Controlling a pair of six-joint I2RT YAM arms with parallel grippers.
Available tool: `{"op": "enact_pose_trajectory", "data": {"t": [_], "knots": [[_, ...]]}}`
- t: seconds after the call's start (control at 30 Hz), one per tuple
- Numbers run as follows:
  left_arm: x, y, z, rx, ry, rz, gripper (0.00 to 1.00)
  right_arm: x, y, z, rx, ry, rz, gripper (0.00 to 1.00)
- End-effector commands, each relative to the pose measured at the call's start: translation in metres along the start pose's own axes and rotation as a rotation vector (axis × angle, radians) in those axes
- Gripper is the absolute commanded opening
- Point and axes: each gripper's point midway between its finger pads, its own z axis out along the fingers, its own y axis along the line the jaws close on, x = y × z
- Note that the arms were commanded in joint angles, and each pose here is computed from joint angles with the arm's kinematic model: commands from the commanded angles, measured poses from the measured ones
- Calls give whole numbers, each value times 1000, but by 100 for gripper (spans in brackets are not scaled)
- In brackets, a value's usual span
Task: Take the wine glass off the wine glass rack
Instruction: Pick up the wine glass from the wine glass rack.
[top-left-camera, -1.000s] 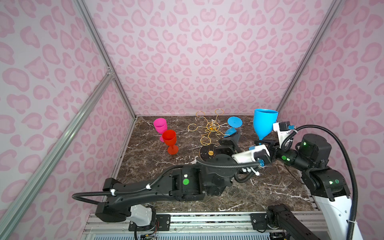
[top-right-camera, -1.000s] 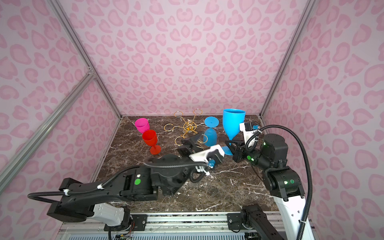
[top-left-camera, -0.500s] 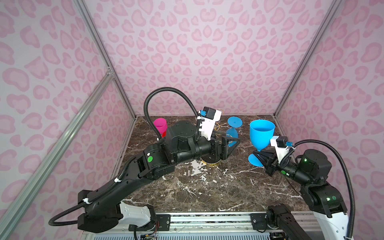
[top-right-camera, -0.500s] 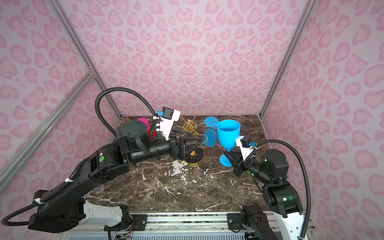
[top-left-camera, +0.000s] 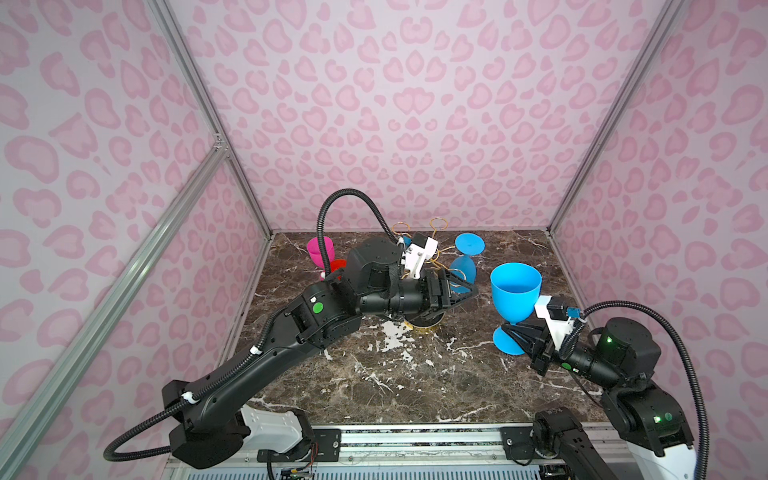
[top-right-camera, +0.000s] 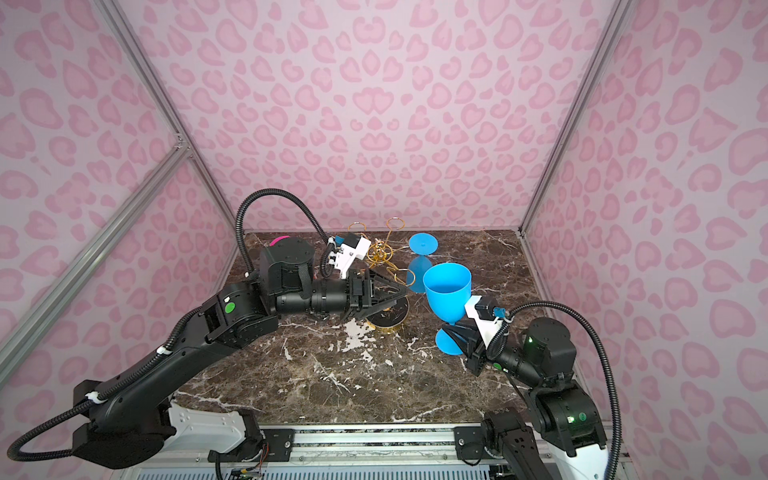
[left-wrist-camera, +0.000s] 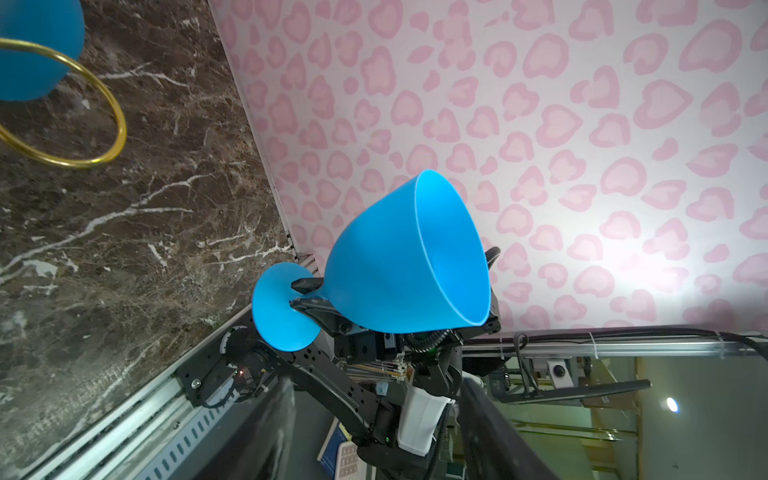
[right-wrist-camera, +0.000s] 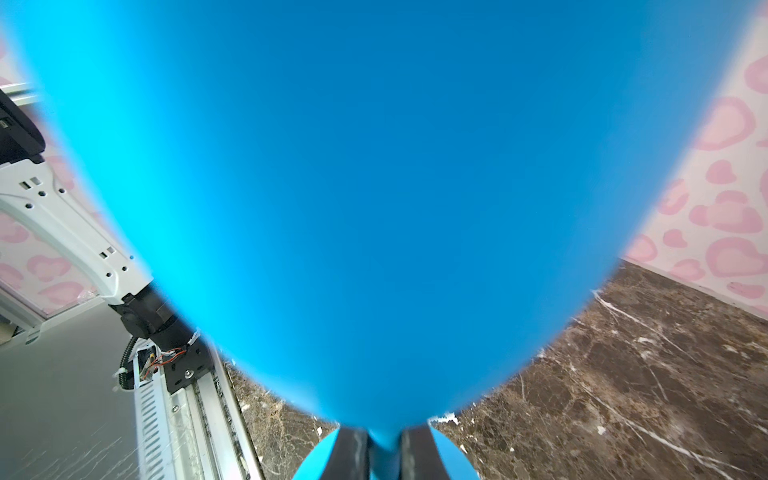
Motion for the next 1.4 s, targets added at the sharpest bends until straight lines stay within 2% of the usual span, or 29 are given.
{"op": "enact_pose_trajectory", "data": {"t": [0.0,0.23,0.53,0.7,0.83,1.07,1.27,1.37], "knots": [[-4,-11,1,47,24,-66,62,10,3,1,-21,32,-12,2],[-17,-1,10,-5,52,-86,60,19,6,7,-49,68,-17,1],[-16,22,28,-56,124,-125,54,32,8,13,-45,169,-87,0],[-9,37,34,-105,169,-138,43,34,9,15,-39,199,-127,0],[-9,42,34,-144,181,-105,37,38,9,18,-47,232,-137,0],[-4,51,38,-160,214,-104,20,36,11,18,-52,239,-144,0],[-3,53,39,-170,224,-97,14,41,10,17,-51,266,-155,1],[-2,57,41,-182,228,-101,10,39,10,16,-46,268,-166,4]]}}
